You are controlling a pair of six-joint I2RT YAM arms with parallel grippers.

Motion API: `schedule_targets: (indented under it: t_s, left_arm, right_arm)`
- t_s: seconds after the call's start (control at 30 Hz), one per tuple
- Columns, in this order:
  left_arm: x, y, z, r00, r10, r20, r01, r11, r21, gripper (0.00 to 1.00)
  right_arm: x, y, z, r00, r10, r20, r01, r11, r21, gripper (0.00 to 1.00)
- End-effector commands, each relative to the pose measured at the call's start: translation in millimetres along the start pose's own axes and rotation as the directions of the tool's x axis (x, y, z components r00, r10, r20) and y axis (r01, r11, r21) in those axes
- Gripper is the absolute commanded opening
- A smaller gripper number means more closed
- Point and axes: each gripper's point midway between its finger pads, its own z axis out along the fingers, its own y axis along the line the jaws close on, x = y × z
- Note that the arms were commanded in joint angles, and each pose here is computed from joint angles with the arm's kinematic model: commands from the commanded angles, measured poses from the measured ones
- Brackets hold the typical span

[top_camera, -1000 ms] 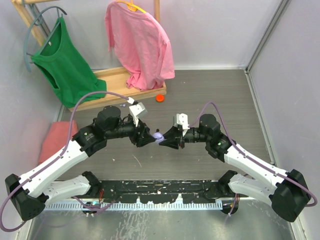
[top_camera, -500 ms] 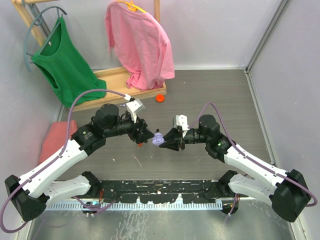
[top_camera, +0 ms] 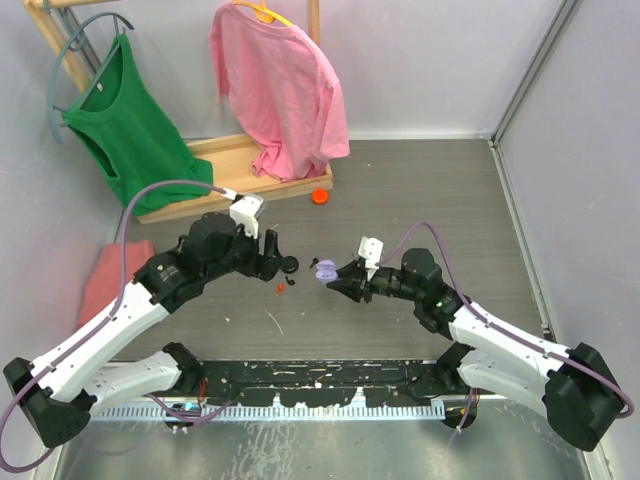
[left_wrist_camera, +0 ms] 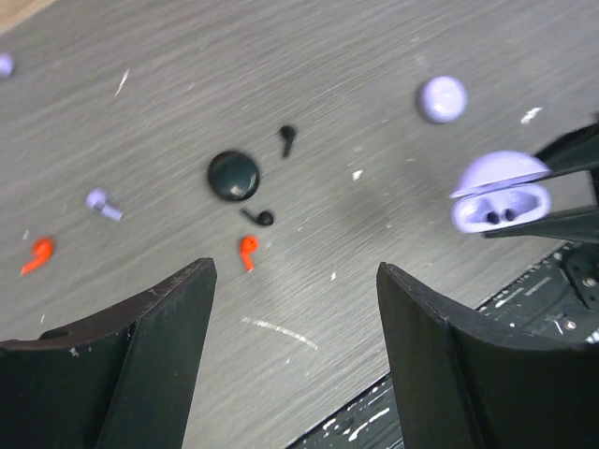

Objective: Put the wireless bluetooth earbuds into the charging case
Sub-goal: Open the charging case, then pick up the earbud from the center of the board.

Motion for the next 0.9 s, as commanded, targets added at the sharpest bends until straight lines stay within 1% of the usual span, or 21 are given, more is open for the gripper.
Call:
schedule_targets:
  t_s: [0.0,0.07,0.17,0.23,0.43,0.5,0.53,0.6,0.7,0.87]
  left_arm:
    - [16,39,-12,0.992,-0.116,-0.045,0.102,0.963,-0.248,0.72]
    - [30,53,-14,0.985,-0.143,-0.094,0.103,0.936,-0.337,0.72]
    - [51,73,-14,0.972,-0.165,-0.170,0.072,0.889,-0.452,0.72]
    - [59,84,-10,0.963,-0.182,-0.200,0.059,0.864,-0.499,0.72]
    - [69,106,14,0.928,-0.273,-0.254,0.095,0.832,-0.546,0.70]
    - [64,114,25,0.925,-0.294,-0.242,0.118,0.826,-0.550,0.69]
    - [69,121,34,0.912,-0.310,-0.269,0.113,0.820,-0.562,0.68]
    - [71,133,43,0.896,-0.340,-0.286,0.120,0.805,-0.581,0.67]
    - [72,144,59,0.872,-0.358,-0.333,0.103,0.800,-0.591,0.64]
    - [83,160,83,0.816,-0.410,-0.408,0.090,0.787,-0.611,0.56]
  right_arm:
    - [-22,-18,-3,0.991,-0.073,0.113,0.059,0.991,0.122,0.01]
    - [-21,-20,-5,0.989,-0.079,0.126,0.061,0.988,0.142,0.01]
    - [-18,-21,-8,0.986,-0.083,0.144,0.059,0.985,0.161,0.01]
    - [-17,-21,-9,0.985,-0.083,0.154,0.058,0.985,0.165,0.01]
    - [-17,-18,-11,0.981,-0.073,0.180,0.044,0.986,0.160,0.01]
    - [-18,-17,-12,0.977,-0.075,0.201,0.042,0.986,0.162,0.01]
    - [-17,-16,-13,0.976,-0.073,0.206,0.040,0.986,0.162,0.01]
    - [-15,-17,-14,0.975,-0.071,0.210,0.035,0.985,0.170,0.01]
    - [-15,-17,-15,0.973,-0.070,0.221,0.030,0.984,0.177,0.01]
    - [-13,-15,-13,0.972,-0.050,0.229,0.013,0.987,0.162,0.01]
